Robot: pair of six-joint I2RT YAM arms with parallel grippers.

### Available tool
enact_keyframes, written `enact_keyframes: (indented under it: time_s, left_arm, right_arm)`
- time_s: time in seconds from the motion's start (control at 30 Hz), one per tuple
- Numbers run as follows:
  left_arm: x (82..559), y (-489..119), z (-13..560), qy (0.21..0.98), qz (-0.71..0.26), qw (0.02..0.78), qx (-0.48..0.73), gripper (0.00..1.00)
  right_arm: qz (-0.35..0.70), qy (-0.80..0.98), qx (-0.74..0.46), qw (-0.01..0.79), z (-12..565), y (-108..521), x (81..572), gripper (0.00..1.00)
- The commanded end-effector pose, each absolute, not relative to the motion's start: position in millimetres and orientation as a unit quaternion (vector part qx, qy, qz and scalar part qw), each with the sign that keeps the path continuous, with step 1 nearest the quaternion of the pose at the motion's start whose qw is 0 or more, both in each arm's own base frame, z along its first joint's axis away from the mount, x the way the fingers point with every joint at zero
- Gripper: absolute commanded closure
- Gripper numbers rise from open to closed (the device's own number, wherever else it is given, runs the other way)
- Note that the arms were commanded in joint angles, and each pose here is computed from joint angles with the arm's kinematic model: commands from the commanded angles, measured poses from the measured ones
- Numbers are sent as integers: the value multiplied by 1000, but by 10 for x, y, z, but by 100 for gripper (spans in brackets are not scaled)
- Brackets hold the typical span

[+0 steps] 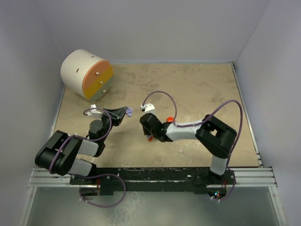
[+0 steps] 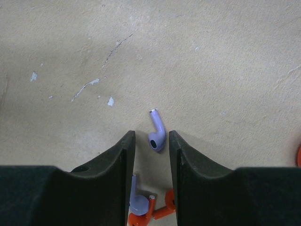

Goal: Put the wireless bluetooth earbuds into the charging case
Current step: Pick up the earbud from the center of the board.

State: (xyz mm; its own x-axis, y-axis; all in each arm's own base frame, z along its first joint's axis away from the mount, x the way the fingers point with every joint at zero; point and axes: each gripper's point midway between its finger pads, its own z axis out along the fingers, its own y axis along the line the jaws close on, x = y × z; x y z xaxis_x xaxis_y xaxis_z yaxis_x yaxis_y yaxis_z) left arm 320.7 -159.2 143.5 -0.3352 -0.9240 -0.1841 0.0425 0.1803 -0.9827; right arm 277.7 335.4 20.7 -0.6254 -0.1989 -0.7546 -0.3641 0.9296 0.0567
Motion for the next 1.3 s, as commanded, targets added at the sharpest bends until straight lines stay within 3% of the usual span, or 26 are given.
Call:
enact_keyframes:
  time_s: [0.0,1.27]
  left_arm:
    - [3194,-1581,1554,603,-549,462,-348,100]
    - [3173,-1573,1477,607,-547,457,-352,100]
  right_arm:
    - [80,911,-159,373,49,3174,2623,63]
    - [70,923,-108,362,-408,2915,2441,70]
